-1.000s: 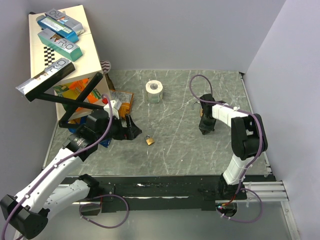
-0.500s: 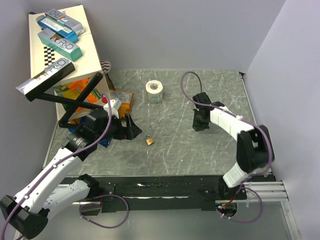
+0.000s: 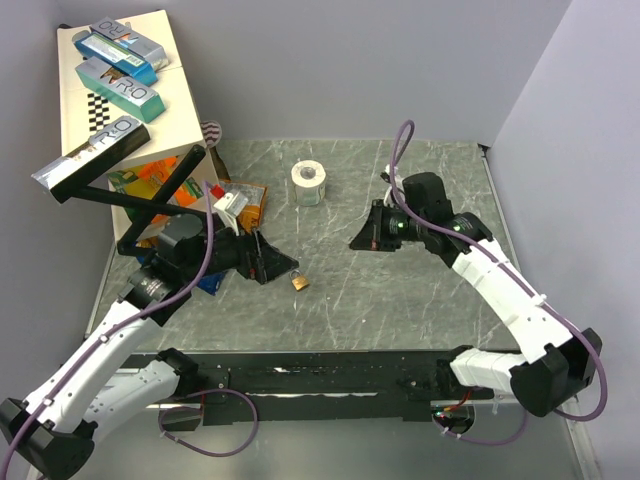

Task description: Unlock with the key

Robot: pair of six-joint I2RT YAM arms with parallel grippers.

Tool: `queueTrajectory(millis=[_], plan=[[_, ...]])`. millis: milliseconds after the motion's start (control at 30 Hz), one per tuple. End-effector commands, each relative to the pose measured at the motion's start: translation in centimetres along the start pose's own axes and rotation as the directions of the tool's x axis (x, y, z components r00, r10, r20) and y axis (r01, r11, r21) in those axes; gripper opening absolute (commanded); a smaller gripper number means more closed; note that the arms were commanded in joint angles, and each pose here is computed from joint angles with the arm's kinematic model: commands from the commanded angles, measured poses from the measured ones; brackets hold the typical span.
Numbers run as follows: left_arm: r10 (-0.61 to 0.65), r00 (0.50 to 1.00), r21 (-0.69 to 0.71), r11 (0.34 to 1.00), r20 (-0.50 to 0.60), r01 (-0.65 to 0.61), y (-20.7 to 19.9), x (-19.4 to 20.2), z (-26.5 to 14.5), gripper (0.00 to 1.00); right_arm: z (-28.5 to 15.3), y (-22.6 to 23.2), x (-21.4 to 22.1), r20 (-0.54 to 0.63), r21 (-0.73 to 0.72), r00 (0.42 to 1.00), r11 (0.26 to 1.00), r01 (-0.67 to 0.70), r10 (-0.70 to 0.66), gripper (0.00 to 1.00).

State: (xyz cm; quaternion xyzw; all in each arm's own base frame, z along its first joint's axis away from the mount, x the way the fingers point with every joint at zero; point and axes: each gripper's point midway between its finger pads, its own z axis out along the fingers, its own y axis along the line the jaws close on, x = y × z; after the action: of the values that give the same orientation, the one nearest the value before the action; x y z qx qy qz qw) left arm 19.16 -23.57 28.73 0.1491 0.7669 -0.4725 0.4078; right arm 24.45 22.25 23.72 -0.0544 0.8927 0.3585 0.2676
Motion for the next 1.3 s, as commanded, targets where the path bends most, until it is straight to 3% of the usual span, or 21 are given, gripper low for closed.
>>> queueTrajectory(millis=[0, 400, 833, 1267], plan=[[0.055, 0.993, 0.235, 0.969, 0.1, -0.077, -4.8, -2.7, -0.4, 0.96, -2.6, 7.1, -0.3, -0.037, -0.281, 0.999, 0.96, -0.012, 0.001, 0.0], [0.002, 0.999, 0.439, 0.899, 0.041, -0.02, -7.5, -3.3, 1.3, 0.96, -6.4, 12.4, 0.0, -0.035, -0.493, 0.999, 0.87, -0.013, -0.005, 0.0], [0.038, 0.997, 0.48, 0.875, 0.066, -0.065, -9.5, -3.2, 2.2, 0.96, -7.2, 13.8, -1.5, -0.037, -0.514, 0.996, 0.853, -0.084, 0.076, 0.0], [0.138, 0.973, 0.415, 0.886, 0.187, -0.205, -9.8, -4.7, 4.4, 0.96, -7.4, 14.0, -1.4, -0.051, -0.519, 0.992, 0.845, -0.127, 0.118, 0.0]])
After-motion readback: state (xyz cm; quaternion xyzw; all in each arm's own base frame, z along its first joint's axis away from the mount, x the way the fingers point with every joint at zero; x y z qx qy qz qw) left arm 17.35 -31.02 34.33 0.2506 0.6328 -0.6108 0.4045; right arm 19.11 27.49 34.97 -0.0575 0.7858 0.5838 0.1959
